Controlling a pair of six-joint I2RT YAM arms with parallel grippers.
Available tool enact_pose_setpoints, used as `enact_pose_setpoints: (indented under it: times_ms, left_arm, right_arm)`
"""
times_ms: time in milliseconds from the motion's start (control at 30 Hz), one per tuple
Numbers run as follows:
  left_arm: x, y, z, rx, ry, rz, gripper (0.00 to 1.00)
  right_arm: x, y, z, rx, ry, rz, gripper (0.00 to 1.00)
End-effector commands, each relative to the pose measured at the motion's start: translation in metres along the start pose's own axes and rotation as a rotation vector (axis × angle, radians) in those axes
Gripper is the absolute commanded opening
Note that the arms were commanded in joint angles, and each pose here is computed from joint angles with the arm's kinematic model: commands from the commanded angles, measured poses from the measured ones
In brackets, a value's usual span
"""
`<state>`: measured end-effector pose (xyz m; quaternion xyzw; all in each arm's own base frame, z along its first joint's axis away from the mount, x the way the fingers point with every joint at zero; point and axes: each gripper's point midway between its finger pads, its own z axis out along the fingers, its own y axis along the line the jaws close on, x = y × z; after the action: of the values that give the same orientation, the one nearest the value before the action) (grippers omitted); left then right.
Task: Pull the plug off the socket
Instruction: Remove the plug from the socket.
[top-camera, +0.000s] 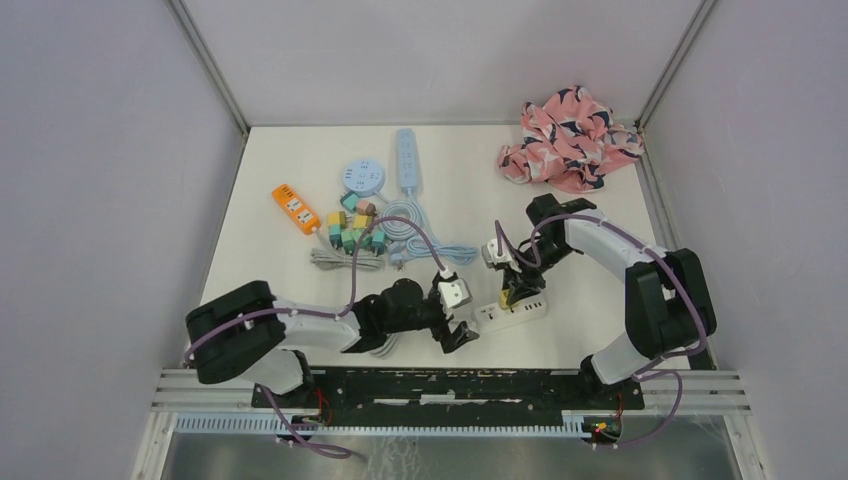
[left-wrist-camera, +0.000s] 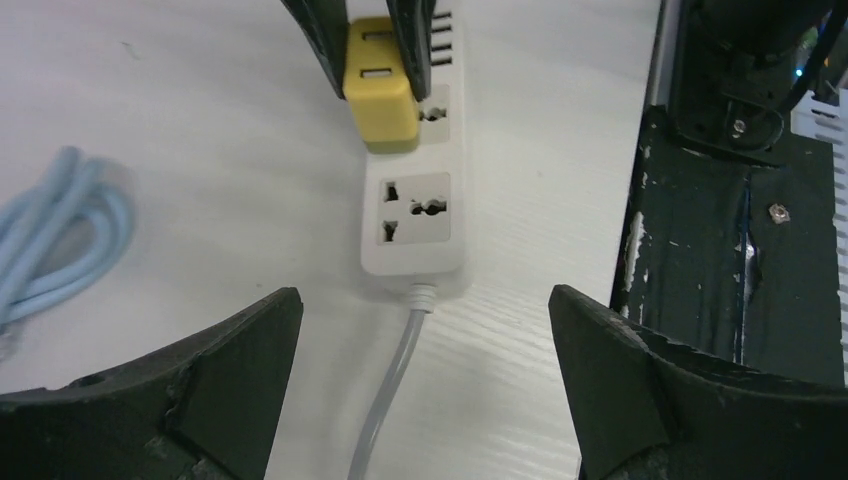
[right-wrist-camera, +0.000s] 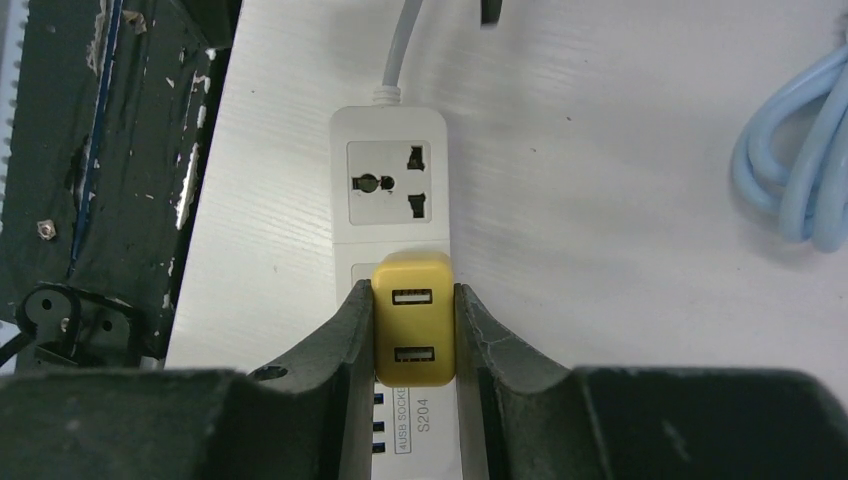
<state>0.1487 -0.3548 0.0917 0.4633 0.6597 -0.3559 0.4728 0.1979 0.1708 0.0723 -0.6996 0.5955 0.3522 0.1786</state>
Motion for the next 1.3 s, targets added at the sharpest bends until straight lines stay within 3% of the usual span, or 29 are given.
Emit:
enact_pose_setpoints:
  times_ms: [0, 333, 500, 567, 700, 800, 900, 1067, 1167, 1267]
  left_arm:
    - [-0.021, -0.019, 0.028, 0.132, -0.083, -0.040, 0.98]
    - [0.015, 0.000, 0.068, 0.038, 0.012, -0.032, 0.90]
    - [0.028, -0.002, 0.079, 0.029, 0.043, -0.034, 0.78]
    - [0.031, 0.001, 0.082, 0.014, 0.055, -0.034, 0.68]
    - [0.038, 0.006, 0.083, -0.012, 0.080, -0.029, 0.26]
    - [0.043, 0.006, 0.083, -0.009, 0.104, -0.023, 0.05]
    - [0.047, 0.005, 0.084, -0.002, 0.124, -0.022, 0.03]
    - [0.057, 0.008, 0.080, -0.015, 0.149, -0.035, 0.03]
    - [0.065, 0.014, 0.072, -0.037, 0.161, -0.057, 0.03]
    - [0.063, 0.019, 0.071, -0.050, 0.148, -0.071, 0.03]
  right_arm:
    - [-0.007, 0.009, -0.004, 0.020, -0.020, -0.149, 0.00]
    - [-0.010, 0.004, -0.004, 0.075, -0.029, -0.190, 0.00]
    - [-0.011, 0.004, -0.004, 0.072, -0.036, -0.185, 0.00]
    - [-0.011, 0.005, -0.003, 0.067, -0.037, -0.187, 0.00]
    - [-0.009, 0.009, -0.002, 0.058, -0.032, -0.196, 0.00]
    - [-0.011, 0.018, 0.005, 0.026, -0.027, -0.239, 0.00]
    - [-0.028, 0.016, 0.008, 0.041, -0.068, -0.230, 0.00]
    - [-0.029, -0.027, -0.026, 0.221, -0.102, -0.028, 0.00]
    - [0.008, -0.013, -0.034, 0.194, 0.020, -0.087, 0.00]
    - [0.004, 0.018, -0.021, 0.067, -0.014, -0.208, 0.00]
